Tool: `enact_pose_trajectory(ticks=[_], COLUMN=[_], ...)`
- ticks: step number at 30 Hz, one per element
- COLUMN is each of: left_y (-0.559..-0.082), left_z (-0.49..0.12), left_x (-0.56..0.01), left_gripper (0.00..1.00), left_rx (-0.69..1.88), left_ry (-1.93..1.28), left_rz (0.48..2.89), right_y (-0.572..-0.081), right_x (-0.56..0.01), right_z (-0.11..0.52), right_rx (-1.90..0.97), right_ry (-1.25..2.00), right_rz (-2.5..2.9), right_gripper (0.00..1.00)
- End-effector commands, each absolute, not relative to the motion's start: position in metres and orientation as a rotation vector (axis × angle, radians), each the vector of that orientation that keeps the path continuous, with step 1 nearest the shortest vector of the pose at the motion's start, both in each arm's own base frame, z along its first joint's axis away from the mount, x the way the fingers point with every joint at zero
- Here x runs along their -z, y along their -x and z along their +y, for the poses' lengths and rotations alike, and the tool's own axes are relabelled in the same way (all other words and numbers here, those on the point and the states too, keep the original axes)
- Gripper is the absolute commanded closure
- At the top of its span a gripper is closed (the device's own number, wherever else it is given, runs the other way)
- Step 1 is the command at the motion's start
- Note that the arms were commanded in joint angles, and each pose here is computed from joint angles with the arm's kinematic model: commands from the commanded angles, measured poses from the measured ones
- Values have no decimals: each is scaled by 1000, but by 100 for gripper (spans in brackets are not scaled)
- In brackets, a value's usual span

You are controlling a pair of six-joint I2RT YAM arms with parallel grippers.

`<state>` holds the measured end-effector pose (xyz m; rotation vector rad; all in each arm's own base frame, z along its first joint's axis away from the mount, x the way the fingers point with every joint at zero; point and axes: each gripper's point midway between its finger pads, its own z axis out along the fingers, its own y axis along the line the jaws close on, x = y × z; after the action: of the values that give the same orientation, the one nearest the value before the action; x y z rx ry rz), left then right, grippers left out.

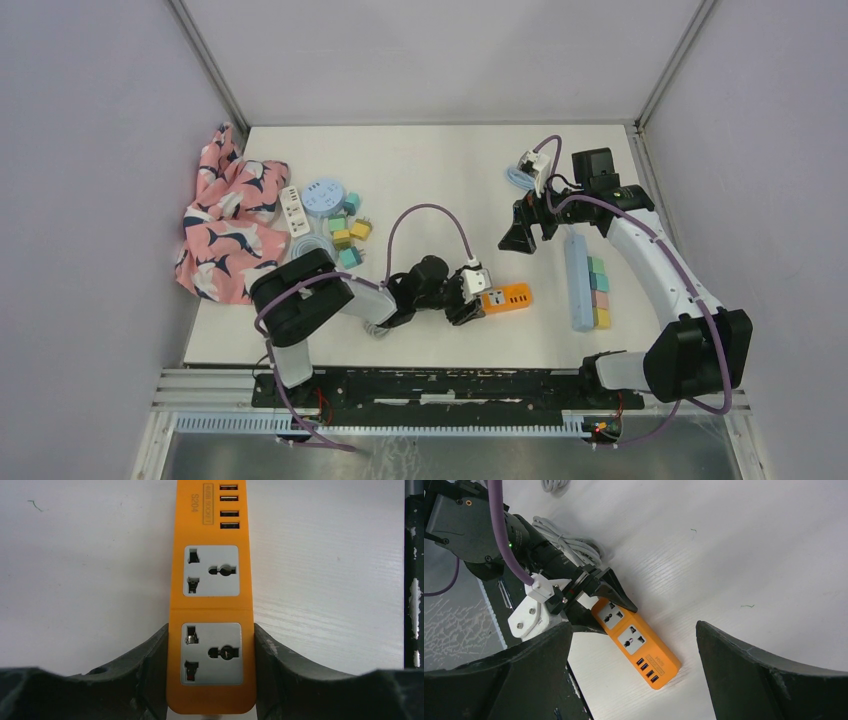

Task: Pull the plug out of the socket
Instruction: Place the socket at the center of the board.

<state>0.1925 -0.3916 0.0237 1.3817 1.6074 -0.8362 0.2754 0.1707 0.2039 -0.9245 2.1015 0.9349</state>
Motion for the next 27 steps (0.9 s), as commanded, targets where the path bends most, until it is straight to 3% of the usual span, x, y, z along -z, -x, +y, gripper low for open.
enact_pose_trajectory(ticks=[1,4,20,27], left_y=[-201,-211,-278,-323], left_z=[-404,-396,-248,-156], left_x=[-41,-58,-185,-193], left_gripper=[85,97,97,97], left_rx=[862,810,533,385], left_ry=[-1308,-1224,-370,61], left_rz=[1598,1597,1610,1672], right_y=[-280,-280,-277,-276], right_x=[-214,-215,-223,-222], right_z=[174,173,175,176], right_rx=[-941,-940,-946,-965], right_ry=[936,934,928,917], right_rz=[2047,2046,2017,2016], right_gripper=[0,0,0,0])
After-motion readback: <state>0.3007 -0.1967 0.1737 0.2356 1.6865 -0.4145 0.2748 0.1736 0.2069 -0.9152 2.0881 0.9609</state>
